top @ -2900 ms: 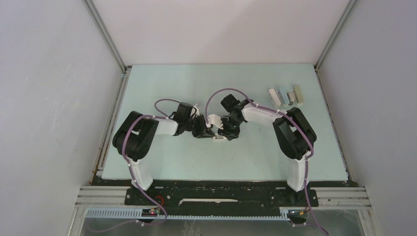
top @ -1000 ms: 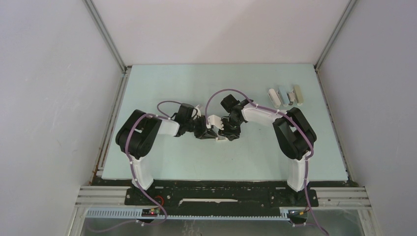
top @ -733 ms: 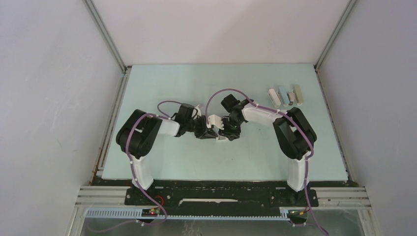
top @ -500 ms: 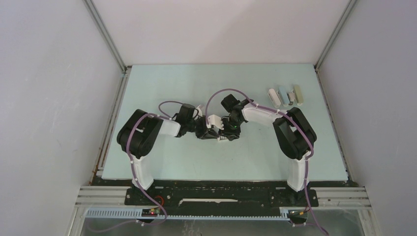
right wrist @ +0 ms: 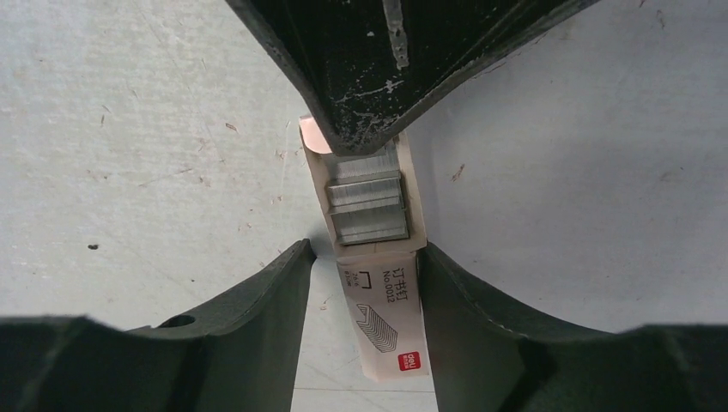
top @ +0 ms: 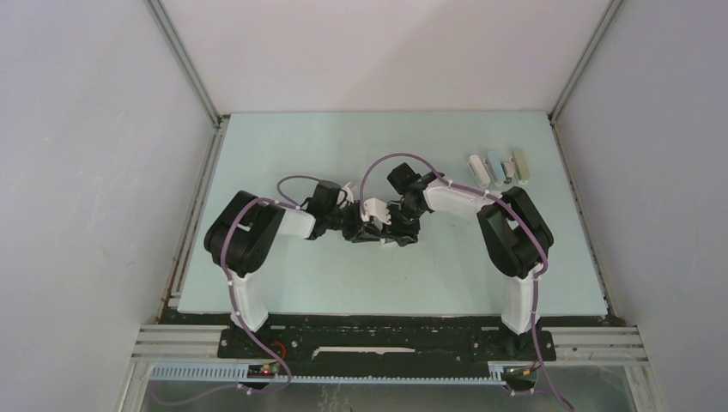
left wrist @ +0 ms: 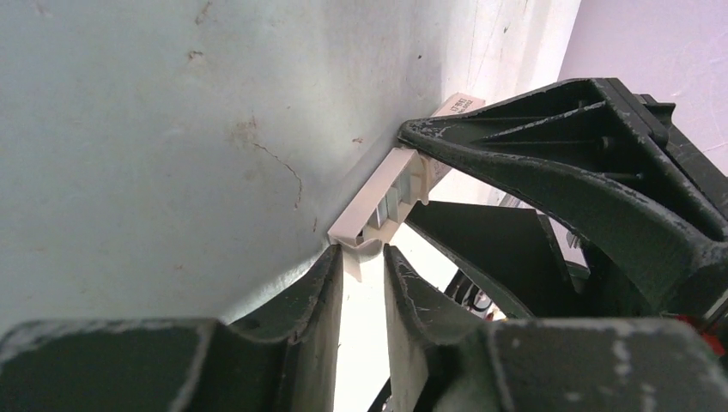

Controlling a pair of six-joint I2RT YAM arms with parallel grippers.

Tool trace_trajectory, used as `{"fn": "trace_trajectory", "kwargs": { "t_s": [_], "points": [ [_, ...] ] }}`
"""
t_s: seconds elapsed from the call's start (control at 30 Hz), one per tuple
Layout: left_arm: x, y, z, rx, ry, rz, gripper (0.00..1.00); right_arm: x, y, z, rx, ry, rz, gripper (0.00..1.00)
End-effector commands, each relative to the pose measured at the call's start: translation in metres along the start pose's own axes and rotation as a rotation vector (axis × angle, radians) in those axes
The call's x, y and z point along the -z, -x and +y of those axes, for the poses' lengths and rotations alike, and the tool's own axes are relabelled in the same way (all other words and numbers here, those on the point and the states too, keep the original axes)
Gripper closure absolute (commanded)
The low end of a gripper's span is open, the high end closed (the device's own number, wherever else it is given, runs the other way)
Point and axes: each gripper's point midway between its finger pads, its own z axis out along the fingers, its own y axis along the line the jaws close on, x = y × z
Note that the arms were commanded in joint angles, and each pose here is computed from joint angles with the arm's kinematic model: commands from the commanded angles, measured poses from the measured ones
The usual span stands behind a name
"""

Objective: Unload the staples from the stapler
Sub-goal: Close the staple box at the center of the board.

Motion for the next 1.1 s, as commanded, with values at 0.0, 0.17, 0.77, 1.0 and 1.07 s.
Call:
{"fn": "trace_trajectory", "kwargs": {
  "t_s": [0.0, 0.17, 0.77, 1.0, 1.07],
  "points": [
    [0.005, -0.003, -0.015, -0.042, -0.046, -0.004, 0.68, 0.009, 0.01, -0.007, -0.002, -0.018, -0.059, 0.4],
    [0.013, 0.001, -0.021, -0.068, -0.034, -0.034, 0.53, 0.019, 0.011, -0.012, -0.04, -0.043, -0.078, 0.28],
    [0.066, 0.017, -0.032, -0.21, 0.061, -0.155, 0.24, 0.052, -0.009, -0.012, -0.096, -0.079, -0.106, 0.0],
    [0.11, 0.035, -0.053, -0.359, 0.137, -0.302, 0.17, 0.073, -0.018, -0.008, -0.119, -0.103, -0.12, 0.0],
    [0.128, 0.044, -0.062, -0.417, 0.165, -0.371, 0.13, 0.082, -0.02, -0.006, -0.126, -0.112, -0.13, 0.0]
  ]
}}
